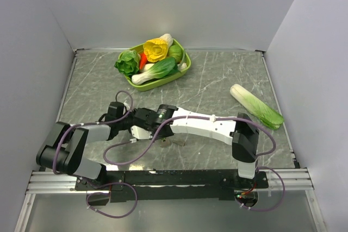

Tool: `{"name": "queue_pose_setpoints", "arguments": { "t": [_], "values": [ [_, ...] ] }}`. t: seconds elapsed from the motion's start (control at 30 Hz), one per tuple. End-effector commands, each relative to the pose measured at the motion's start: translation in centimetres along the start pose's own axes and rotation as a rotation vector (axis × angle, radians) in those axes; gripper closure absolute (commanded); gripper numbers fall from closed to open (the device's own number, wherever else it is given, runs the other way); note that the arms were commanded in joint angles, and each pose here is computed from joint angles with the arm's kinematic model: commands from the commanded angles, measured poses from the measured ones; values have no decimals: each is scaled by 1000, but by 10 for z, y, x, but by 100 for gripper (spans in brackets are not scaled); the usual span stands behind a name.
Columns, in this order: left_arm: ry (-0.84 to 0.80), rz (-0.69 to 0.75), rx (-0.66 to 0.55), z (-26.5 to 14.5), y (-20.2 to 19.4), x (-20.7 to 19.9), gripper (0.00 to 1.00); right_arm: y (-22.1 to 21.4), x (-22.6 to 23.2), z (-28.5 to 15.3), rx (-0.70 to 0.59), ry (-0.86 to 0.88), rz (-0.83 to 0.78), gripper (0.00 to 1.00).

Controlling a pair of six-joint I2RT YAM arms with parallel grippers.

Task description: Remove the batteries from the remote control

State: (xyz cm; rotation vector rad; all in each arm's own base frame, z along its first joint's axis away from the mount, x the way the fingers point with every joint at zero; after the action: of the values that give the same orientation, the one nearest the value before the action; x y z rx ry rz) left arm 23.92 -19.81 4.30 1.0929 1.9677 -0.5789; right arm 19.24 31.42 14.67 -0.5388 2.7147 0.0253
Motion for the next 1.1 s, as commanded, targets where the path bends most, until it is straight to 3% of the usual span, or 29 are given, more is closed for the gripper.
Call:
{"name": "queue_pose_setpoints", "arguments": {
  "t": [0.0, 0.33, 1.07],
  "values": [
    [26, 20, -63, -6, 7, 2, 54, 1, 10, -5, 42, 71, -12, 100],
    [32, -10, -115, -12, 24, 2, 50, 3, 11, 1, 111, 120, -49, 100],
    [-62, -38, 2, 3, 9, 5, 52, 16, 9, 29, 183, 152, -131, 100]
  ]
}}
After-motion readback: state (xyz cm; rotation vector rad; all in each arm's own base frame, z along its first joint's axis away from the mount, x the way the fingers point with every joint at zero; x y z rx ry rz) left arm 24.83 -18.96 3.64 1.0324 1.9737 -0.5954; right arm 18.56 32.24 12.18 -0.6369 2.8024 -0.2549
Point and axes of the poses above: each gripper's point midway between its finger pads, its own z axis out along the fingers, its own x axis along the line the jaws close on, y = z × x, the point moved 1 cm from there along -z, back along the fingers, and after that the axes turned 7 degrees about -z, right-handed, at the moved point
